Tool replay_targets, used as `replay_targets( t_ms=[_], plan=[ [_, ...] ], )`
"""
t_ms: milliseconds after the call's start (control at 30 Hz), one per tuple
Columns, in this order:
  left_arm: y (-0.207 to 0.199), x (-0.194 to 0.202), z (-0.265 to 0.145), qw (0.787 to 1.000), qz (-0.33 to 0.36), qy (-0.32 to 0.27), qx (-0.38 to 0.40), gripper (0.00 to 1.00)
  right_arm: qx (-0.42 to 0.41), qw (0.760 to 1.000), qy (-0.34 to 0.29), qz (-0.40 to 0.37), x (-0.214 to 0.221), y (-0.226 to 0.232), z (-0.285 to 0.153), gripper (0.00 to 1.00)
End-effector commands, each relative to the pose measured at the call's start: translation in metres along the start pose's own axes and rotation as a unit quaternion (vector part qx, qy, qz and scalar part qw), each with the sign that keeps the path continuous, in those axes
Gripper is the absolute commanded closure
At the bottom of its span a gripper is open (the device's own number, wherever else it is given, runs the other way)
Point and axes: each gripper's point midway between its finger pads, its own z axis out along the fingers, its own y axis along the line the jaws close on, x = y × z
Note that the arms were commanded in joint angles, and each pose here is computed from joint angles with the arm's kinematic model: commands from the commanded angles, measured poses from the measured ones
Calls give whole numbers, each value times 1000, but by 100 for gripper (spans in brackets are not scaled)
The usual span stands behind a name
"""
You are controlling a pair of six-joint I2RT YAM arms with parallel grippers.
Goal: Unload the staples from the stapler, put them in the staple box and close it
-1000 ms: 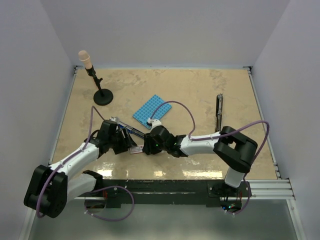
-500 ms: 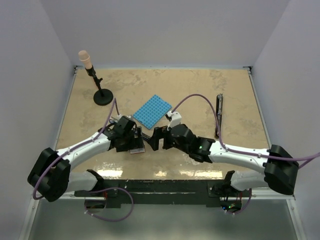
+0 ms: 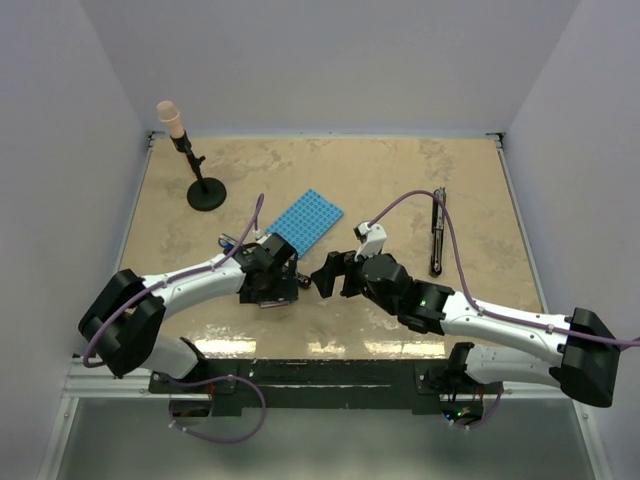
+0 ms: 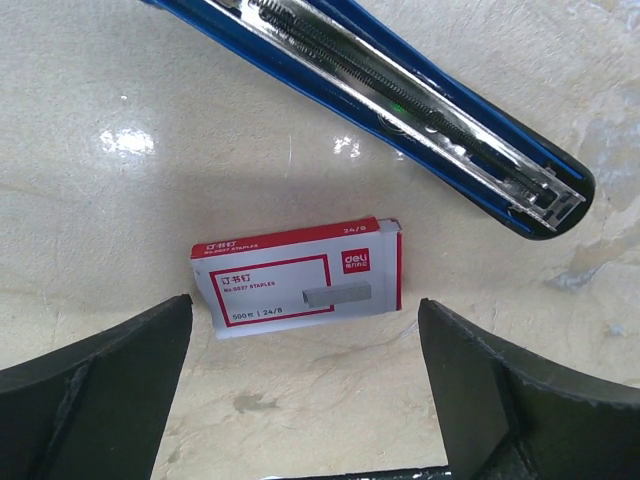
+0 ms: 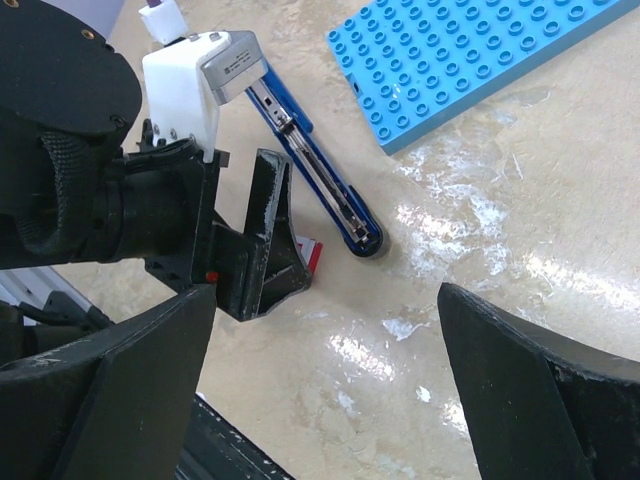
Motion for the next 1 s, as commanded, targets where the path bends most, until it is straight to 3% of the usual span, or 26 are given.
replay_targets(
  t_ms=[0, 333, 800, 967],
  plan=[
    [-7, -11, -3, 1000, -6, -19, -9, 0, 12, 1000, -18, 3, -7, -5, -4, 1],
    [-3, -10, 7, 999, -7, -16, -41, 1, 10, 1000, -25, 3, -12, -3, -6, 1],
    [-1, -12, 6, 999, -8, -21, -49, 26, 1, 1000, -18, 4, -8, 1, -2, 1],
    [1, -11, 4, 998, -10, -23, -50, 42, -4, 1000, -18, 7, -7, 2, -2, 1]
  ],
)
